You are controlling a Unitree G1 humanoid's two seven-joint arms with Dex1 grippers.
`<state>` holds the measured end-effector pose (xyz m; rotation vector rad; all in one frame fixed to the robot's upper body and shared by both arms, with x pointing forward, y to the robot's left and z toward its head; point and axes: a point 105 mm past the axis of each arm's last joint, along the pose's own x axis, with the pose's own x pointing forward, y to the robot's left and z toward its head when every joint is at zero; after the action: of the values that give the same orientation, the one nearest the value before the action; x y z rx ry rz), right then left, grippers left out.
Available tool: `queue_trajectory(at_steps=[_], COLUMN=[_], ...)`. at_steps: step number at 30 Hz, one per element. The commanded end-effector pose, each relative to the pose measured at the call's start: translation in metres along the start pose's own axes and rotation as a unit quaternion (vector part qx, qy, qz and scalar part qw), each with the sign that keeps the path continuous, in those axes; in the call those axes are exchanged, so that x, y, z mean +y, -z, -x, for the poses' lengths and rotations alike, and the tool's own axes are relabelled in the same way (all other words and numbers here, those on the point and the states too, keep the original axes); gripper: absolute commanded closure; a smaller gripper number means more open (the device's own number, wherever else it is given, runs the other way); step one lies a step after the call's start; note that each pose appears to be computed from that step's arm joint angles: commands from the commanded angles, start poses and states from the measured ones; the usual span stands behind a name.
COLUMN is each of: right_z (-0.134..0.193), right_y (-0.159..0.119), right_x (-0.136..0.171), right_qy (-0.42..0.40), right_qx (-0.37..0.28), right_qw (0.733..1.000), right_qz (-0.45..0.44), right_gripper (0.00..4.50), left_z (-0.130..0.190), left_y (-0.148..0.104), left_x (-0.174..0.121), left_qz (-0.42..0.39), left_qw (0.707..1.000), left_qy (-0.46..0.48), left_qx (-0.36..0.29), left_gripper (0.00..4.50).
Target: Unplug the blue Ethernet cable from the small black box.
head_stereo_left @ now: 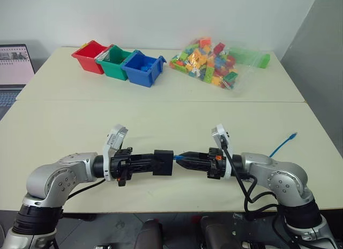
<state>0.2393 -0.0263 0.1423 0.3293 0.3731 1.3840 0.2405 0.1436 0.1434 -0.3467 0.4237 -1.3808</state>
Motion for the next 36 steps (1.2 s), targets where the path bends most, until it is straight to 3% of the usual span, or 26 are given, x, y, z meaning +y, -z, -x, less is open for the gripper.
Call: queue_trajectory(at_steps=[1,12,35,36], right_z=[-0.004,-0.002,0.005,0.005], right_y=[-0.006,-0.014,-0.011,-0.011], right_x=[0.02,0.016,0.013,0.012], right_qy=[-0.054,-0.049,-0.048,-0.047], right_qx=[-0.006,-0.037,-0.034,-0.033], right_qw=[0.998,0.997,0.995,0.996], right_qz=[-0.008,-0.053,-0.074,-0.074], right_gripper=[3.37,3.37,3.37,3.55], left_z=[-0.002,-0.002,-0.001,-0.001], left_y=[-0.005,-0.005,-0.005,-0.005], left_x=[-0.005,-0.005,-0.005,-0.005], left_qz=[-0.019,-0.019,-0.017,-0.017], left_qw=[1.0,1.0,1.0,1.0], left_qy=[0.01,0.011,0.009,0.009], left_qx=[0.0,0.001,-0.001,-0.001], left_gripper=[3.72,3.72,3.72,3.72])
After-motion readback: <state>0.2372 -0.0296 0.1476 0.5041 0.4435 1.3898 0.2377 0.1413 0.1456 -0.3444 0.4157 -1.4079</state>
